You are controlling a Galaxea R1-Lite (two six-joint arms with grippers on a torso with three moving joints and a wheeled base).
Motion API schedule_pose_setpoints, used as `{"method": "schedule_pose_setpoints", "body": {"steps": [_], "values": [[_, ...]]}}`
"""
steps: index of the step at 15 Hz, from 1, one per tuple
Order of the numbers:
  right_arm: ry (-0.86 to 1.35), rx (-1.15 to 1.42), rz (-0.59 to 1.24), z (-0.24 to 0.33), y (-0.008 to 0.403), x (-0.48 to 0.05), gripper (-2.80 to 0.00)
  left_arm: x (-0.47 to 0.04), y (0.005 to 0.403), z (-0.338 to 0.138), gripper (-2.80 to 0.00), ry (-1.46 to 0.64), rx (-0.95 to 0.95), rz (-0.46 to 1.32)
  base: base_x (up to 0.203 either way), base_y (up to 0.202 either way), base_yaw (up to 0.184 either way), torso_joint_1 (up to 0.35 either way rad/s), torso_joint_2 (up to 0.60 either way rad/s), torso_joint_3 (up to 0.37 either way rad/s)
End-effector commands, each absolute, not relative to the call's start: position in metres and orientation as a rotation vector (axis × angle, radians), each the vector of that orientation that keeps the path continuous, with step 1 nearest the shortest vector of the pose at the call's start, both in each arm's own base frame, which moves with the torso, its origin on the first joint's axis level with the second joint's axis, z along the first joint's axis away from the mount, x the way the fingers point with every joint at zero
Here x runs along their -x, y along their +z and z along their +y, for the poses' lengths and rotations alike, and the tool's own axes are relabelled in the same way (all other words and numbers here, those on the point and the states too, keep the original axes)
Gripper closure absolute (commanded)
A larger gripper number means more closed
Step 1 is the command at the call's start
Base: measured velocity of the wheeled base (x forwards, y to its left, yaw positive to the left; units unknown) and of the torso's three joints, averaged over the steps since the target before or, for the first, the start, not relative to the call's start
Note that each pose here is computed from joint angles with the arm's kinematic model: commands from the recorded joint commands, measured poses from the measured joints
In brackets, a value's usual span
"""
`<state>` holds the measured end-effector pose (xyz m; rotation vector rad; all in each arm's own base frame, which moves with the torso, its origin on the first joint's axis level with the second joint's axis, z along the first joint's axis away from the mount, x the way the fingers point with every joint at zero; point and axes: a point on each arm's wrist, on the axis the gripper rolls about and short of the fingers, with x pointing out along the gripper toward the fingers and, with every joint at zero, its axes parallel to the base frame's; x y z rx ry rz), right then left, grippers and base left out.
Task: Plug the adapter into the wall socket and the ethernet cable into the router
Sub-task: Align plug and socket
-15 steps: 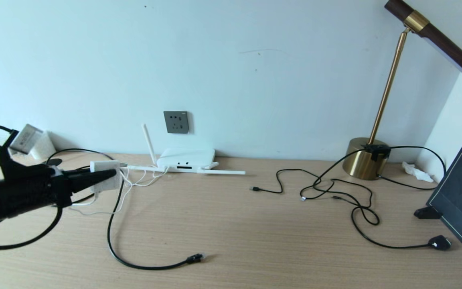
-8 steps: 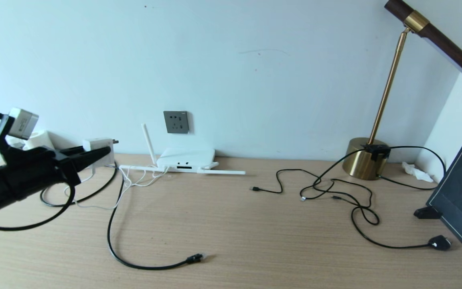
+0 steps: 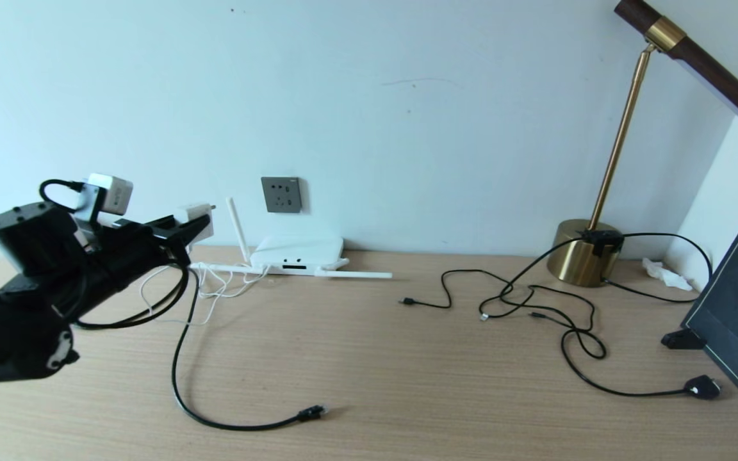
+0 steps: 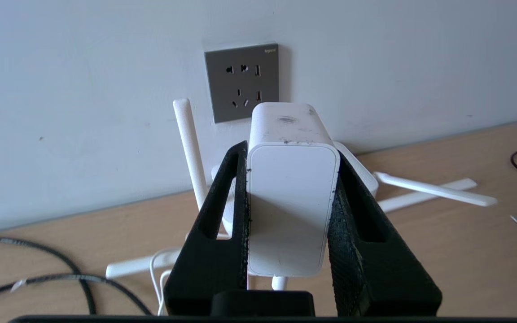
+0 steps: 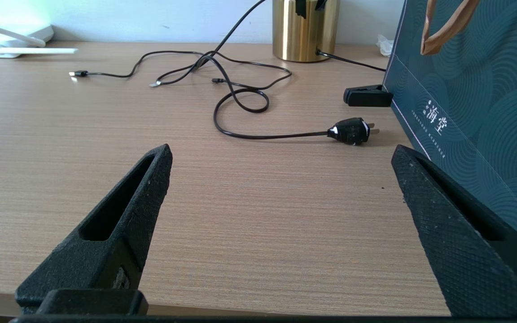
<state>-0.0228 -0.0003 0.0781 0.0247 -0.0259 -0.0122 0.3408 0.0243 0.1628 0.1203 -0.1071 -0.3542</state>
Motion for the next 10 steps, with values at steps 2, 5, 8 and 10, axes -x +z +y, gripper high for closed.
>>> {"method": "schedule_pose_setpoints", "body": {"steps": [2,5,8,10], "values": [[-0.011,-0.025,-0.015,0.0,0.075,0.022,-2.8,-0.392,0.123,0.003,0.0,-0.375,-0.123,-0.134,0.0,0.0,0.0,0.0,0.0,0.0],[-0.012,-0.025,-0.015,0.0,0.075,0.022,-2.8,-0.426,0.118,-0.018,0.0,-0.345,-0.12,-0.239,0.0,0.0,0.0,0.0,0.0,0.0],[-0.012,-0.025,-0.015,0.0,0.075,0.022,-2.8,-0.463,0.116,-0.028,0.0,-0.303,-0.104,-0.338,0.0,0.0,0.0,0.0,0.0,0.0],[-0.012,-0.025,-0.014,0.0,0.075,0.022,-2.8,-0.481,0.105,-0.03,0.0,-0.276,-0.074,-0.331,0.0,0.0,0.0,0.0,0.0,0.0]]}}
